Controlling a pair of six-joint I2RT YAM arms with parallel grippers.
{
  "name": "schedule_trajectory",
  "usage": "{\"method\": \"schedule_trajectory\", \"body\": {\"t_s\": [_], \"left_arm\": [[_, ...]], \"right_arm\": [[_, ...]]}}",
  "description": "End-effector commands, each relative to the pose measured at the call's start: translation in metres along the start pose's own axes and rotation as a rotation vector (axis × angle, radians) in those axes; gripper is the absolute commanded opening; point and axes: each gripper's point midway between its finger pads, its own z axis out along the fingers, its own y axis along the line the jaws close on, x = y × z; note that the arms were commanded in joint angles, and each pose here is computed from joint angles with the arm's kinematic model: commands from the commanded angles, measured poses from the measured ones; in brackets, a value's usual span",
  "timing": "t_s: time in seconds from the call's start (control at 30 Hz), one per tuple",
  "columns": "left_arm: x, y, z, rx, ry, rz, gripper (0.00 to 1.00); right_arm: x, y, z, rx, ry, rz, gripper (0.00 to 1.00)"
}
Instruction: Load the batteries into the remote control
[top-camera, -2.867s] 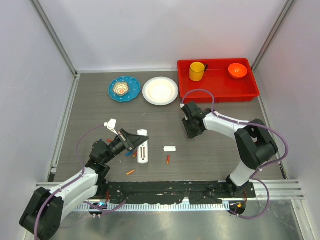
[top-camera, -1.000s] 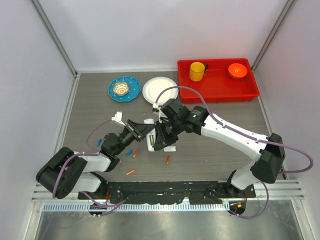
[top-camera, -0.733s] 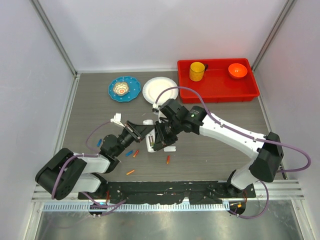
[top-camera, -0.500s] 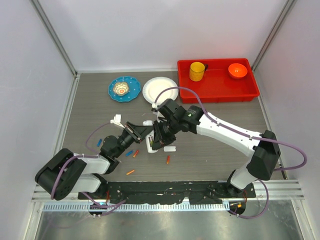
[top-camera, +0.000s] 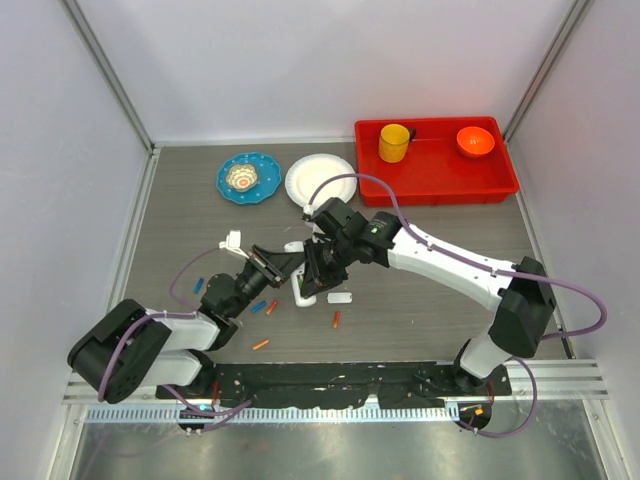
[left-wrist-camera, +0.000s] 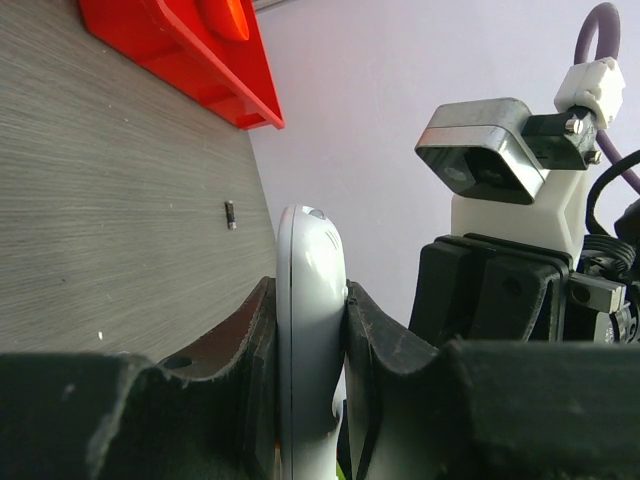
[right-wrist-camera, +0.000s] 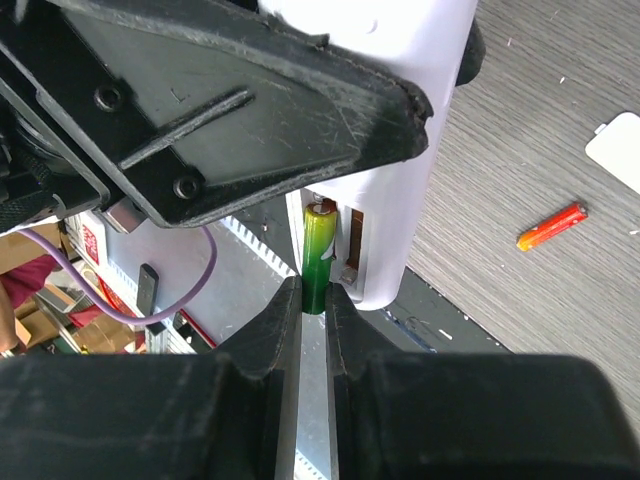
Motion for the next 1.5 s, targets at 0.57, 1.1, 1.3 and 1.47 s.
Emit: {"method": "schedule_trajectory", "body": {"t_s": [0.57, 1.1, 1.3, 1.47], "left_arm": [[-0.01, -0.083, -0.008, 0.309, -0.068, 0.014, 0.0], [0.002, -0.105, -0.006, 0.363, -0.034, -0.036, 0.0], [0.002, -0.104, -0.006, 0.359, -0.039, -0.03, 0.0], [0.001, -0.101, -0.006, 0.349, -0.047, -0.021, 0.0]], "right_arm": [[-0.034, 0.005, 0.012, 0.017, -0.14, 0.036, 0.01], [-0.041, -0.013, 0.025, 0.091, -0.152, 0.015, 0.13], [-0.041, -0.012, 0.026, 0.088, -0.144, 0.005, 0.25], [-0.037, -0.011, 0.023, 0.084, -0.124, -0.003, 0.31]]}}
